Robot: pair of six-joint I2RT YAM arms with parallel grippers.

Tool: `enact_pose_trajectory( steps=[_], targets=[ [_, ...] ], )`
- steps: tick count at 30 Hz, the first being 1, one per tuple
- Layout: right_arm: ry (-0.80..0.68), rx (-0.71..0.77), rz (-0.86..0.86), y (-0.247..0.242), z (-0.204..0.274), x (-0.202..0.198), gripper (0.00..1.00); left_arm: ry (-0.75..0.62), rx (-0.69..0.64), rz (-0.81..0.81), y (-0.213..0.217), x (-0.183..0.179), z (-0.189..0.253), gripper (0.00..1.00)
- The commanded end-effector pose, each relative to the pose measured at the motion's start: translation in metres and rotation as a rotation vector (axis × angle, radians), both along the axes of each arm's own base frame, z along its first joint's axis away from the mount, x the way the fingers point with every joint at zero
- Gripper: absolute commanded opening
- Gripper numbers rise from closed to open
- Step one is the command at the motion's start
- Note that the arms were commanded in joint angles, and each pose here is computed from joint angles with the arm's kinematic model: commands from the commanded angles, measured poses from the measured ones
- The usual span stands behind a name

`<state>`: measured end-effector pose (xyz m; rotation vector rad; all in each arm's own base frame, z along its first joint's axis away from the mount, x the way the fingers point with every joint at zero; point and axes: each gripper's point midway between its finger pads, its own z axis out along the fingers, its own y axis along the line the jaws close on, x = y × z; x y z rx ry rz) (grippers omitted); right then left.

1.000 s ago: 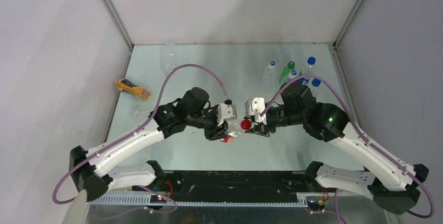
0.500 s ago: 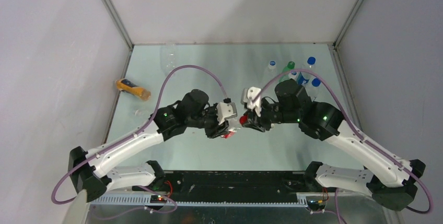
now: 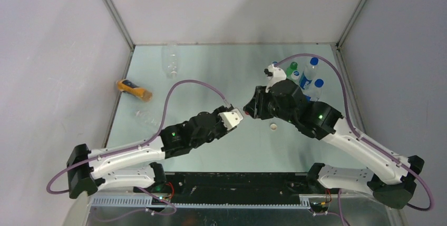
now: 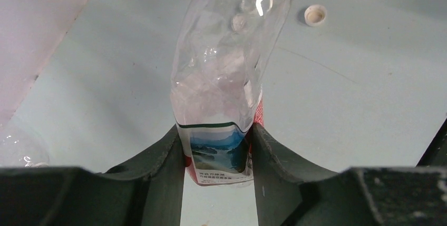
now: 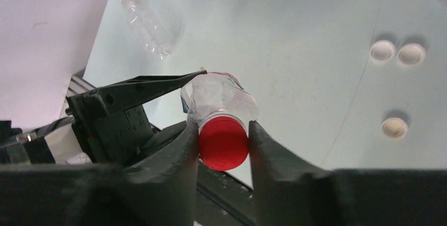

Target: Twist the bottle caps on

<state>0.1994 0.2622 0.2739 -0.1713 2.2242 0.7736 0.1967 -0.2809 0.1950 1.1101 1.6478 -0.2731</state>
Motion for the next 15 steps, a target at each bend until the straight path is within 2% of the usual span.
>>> enact_pose_trajectory(
  steps=[1, 2, 4, 8, 12, 15],
  targets=[
    [-0.244, 0.041, -0.014, -0.013, 0.053, 0.015, 0.46, -0.023, -0.146, 0.075, -0.001, 0.016, 0.039, 0.0],
    [-0.283, 0.024, 0.024, -0.014, 0.055, 0.013, 0.52, 0.019, -0.139, 0.055, 0.001, 0.016, 0.033, 0.0],
    [-0.426, -0.018, 0.183, -0.014, 0.068, 0.002, 0.58, 0.088, -0.129, 0.002, 0.003, 0.011, 0.025, 0.0],
    [-0.694, -0.15, 0.525, -0.016, 0.075, -0.027, 0.6, 0.214, -0.097, -0.153, 0.0, -0.007, 0.017, 0.0],
    [-0.802, -0.202, 0.781, -0.014, 0.065, -0.054, 0.61, 0.287, -0.05, -0.304, -0.004, -0.028, 0.015, 0.01],
    [-0.81, -0.221, 0.893, -0.011, 0.053, -0.065, 0.6, 0.314, -0.02, -0.373, -0.007, -0.038, 0.014, 0.02]
  ],
)
